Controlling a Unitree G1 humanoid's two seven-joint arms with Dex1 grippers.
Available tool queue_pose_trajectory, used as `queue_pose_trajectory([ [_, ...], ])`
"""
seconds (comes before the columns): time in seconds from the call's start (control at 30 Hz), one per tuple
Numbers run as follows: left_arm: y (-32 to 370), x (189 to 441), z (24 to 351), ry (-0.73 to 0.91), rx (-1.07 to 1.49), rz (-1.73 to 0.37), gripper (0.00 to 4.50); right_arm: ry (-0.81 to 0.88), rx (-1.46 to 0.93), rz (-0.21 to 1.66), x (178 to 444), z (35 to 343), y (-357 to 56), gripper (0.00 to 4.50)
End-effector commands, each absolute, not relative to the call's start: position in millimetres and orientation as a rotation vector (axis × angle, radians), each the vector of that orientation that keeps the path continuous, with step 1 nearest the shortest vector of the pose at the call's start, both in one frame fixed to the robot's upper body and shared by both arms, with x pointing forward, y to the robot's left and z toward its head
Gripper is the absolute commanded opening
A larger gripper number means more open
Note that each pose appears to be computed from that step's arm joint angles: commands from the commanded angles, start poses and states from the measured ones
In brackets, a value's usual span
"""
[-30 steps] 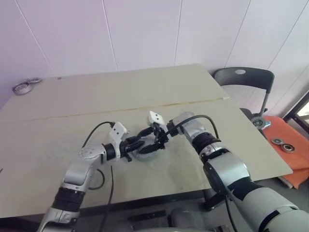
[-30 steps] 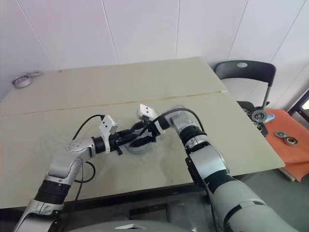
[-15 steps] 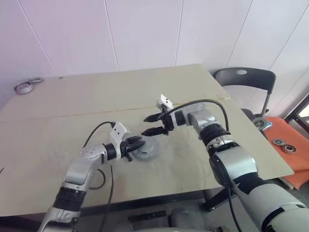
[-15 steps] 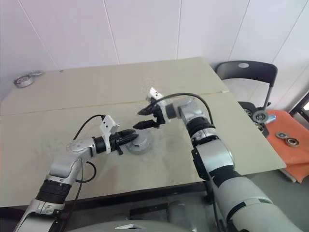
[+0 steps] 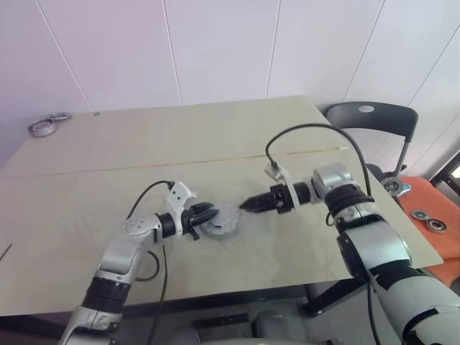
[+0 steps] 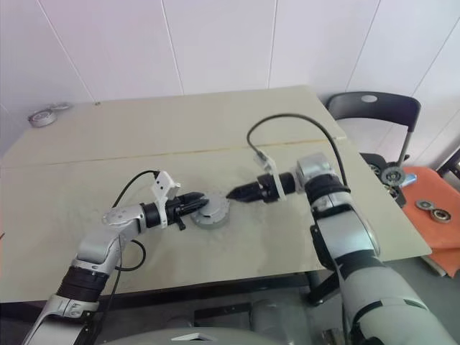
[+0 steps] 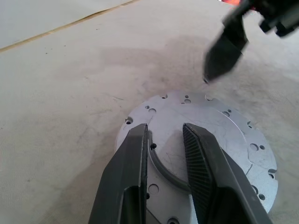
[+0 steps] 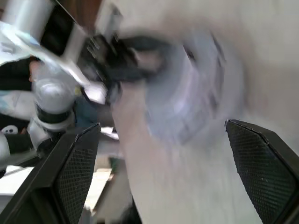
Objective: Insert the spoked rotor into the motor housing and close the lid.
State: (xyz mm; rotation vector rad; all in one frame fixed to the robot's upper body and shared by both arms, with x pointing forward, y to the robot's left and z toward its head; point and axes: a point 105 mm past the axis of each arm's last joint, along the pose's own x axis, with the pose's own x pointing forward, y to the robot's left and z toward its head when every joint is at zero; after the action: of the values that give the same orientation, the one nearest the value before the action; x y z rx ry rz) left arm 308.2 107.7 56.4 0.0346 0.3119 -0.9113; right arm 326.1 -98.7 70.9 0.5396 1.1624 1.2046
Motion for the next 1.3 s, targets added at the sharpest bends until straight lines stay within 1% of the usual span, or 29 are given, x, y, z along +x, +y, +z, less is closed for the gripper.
queue_pose_trajectory([
  [0.03,118,298,19,0.467,0.045,-0.879,1.23,1.177,0.477,1.193,324,70,-109,4.46],
  [0.23,117,298,19,0.462,0.042,-0.873,1.23,1.235,0.422,1.179,313,59,-114,4.46],
  [0.63,115,302,20,0.446,0.044,-0.856,1.23,1.242,0.383,1.162,312,58,-97,4.46],
  [0.8,114,300,22,0.438,0.022,-0.864,1.23,1.238,0.488,1.173,315,69,-76,4.46],
  [0.93,115,296,21,0.443,0.023,-0.867,1.23,1.238,0.485,1.194,313,69,-67,4.46],
  [1.17,120,299,22,0.440,0.034,-0.848,1.23,1.227,0.458,1.188,318,66,-56,4.46],
  [1.3,119,300,22,0.435,0.033,-0.839,1.23,1.204,0.497,1.178,323,68,-41,4.46],
])
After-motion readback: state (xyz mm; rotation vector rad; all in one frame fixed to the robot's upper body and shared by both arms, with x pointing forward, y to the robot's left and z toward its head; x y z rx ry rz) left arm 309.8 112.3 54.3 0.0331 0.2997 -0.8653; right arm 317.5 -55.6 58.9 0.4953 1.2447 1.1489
